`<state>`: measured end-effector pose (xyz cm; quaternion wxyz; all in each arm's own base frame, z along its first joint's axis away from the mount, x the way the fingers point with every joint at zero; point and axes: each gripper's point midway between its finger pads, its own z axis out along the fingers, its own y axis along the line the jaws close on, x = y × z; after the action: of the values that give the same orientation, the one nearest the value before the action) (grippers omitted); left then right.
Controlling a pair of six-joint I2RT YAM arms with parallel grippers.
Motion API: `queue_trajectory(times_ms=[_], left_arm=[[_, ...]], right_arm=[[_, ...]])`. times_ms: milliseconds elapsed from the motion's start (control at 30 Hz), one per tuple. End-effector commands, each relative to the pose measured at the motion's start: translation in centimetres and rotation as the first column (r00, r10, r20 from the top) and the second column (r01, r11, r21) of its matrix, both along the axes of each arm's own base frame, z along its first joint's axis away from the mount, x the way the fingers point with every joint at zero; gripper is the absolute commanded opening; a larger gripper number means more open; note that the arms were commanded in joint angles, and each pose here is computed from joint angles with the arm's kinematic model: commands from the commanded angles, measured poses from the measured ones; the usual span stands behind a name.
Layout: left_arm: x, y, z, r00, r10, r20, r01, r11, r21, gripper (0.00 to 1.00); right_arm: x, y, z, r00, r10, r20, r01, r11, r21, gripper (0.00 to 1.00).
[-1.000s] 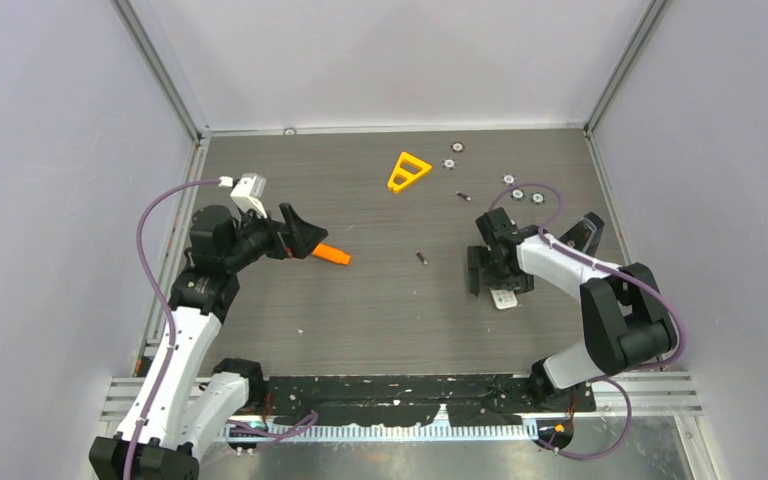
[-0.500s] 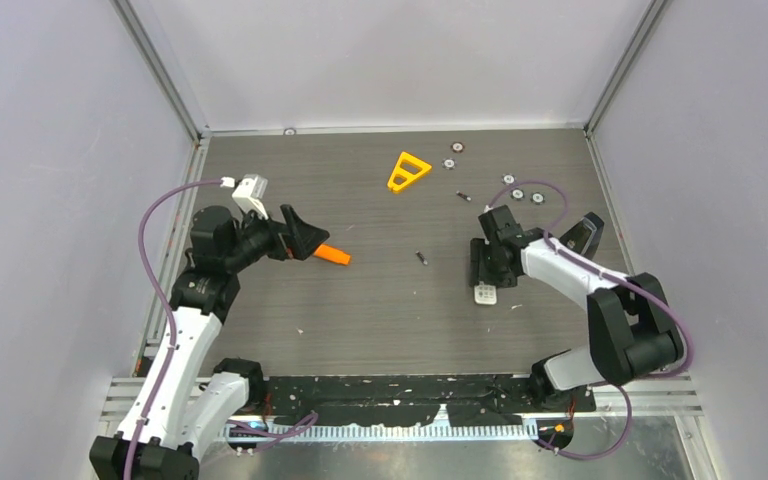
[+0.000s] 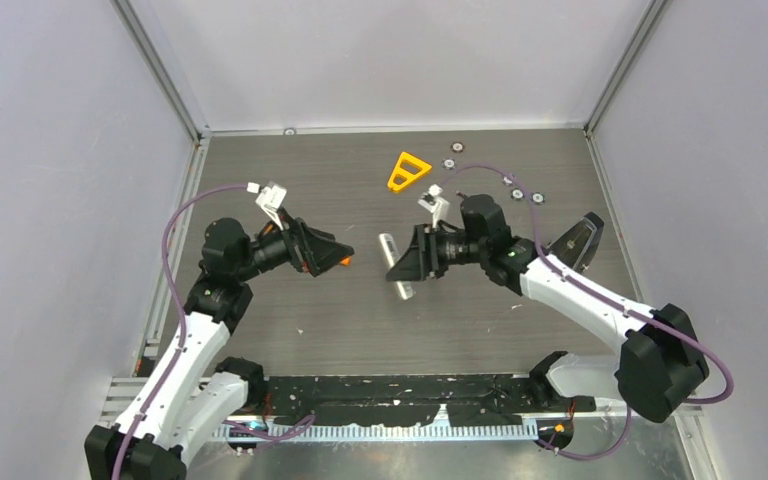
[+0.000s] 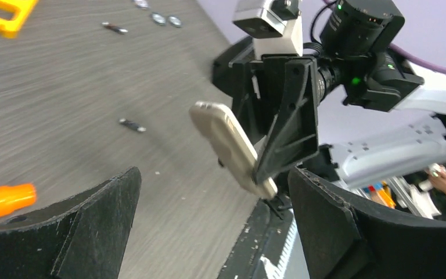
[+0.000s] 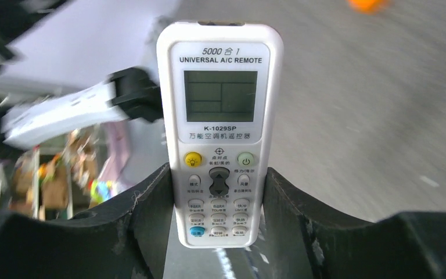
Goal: Load the batteries into the remote control
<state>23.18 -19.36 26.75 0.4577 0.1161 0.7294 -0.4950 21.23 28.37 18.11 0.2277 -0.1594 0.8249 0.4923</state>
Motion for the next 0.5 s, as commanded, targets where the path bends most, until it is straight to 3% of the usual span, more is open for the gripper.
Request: queue_trajectory(times_ms=[0,167,467], left_arm=[[-2.9,-2.4,4.3,0.983,-0.127,0.13,0.143,0.983,-0.119,0.99],[-3.8,-2.5,4.6,0.983,-0.136,0.12,0.152,0.979,-0.137,0.99],[-5.4,-3.1,5.6,0.978,-0.182,0.105,0.204,0.943,-0.262,0.99]], right_arm=[[-4.7,5.2,10.9,0.953,0.254,0.164,-0.295,0.896,0.332,0.3],[-7.0,7.5,14.1,0.92,0.32,0.225,-0.388,0.823,0.415,0.3],[-7.6,9.4,14.6,0.912,0.35,0.215,-0.41,0.808,0.422,0.3]])
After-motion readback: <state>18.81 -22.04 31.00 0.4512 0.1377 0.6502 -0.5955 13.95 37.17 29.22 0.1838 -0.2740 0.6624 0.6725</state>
